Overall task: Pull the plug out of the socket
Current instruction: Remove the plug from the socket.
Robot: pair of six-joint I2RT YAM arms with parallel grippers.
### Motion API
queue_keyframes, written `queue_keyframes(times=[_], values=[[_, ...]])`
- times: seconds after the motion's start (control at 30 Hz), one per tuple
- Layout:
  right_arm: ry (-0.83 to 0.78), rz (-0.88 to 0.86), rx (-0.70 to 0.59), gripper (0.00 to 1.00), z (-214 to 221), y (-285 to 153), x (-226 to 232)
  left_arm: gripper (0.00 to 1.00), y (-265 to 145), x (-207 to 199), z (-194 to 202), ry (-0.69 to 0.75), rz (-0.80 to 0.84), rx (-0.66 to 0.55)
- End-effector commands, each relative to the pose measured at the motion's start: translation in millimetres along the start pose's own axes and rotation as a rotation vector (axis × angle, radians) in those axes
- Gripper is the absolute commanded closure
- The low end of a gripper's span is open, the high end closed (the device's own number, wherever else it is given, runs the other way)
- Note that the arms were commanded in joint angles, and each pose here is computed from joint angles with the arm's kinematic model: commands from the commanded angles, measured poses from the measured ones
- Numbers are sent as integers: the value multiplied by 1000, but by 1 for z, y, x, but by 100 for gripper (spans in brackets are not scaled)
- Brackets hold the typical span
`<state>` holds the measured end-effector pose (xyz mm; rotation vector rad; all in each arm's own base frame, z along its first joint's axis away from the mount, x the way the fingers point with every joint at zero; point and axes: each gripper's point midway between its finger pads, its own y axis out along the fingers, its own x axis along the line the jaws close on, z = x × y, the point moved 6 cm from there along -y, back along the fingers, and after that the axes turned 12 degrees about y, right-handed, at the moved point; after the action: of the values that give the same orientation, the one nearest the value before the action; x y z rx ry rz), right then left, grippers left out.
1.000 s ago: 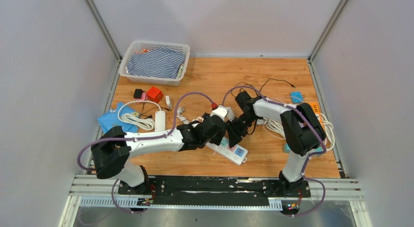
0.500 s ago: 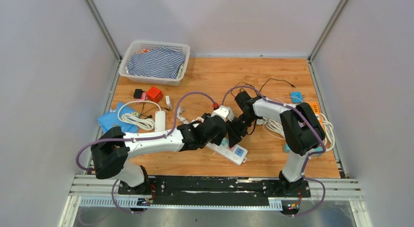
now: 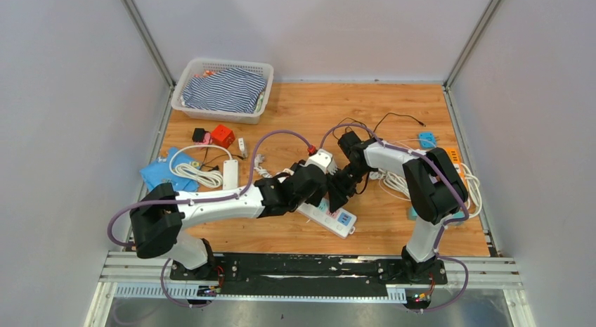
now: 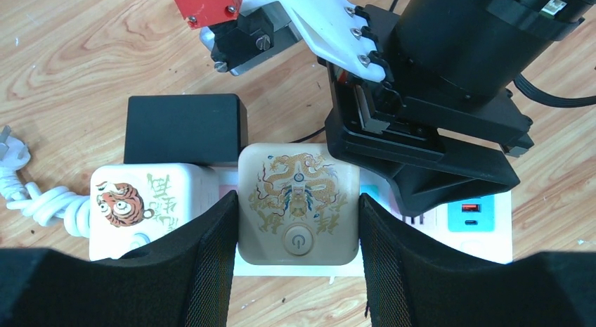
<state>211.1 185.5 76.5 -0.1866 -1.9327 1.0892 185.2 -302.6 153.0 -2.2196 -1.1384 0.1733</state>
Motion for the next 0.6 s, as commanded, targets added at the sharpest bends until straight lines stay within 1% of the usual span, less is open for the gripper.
queue_keyframes(times=[0.0,0.17,0.33,0.43,0.5,0.57], values=[[-29,156,94,52,12,8,-25,100,-12,5,-21,-32,-5,-96],[-38,148,89,51,12,6,-23,100,-17,5,-23,-14,24,-108],[-57,122,78,47,8,3,-17,100,-21,0,-19,48,100,-106],[-82,106,58,38,5,-2,-11,100,-23,-1,-16,71,124,-110],[-105,90,40,29,3,-6,-6,100,-25,0,-15,80,128,-113],[-135,77,14,23,0,-13,1,100,-28,2,-15,87,130,-119]])
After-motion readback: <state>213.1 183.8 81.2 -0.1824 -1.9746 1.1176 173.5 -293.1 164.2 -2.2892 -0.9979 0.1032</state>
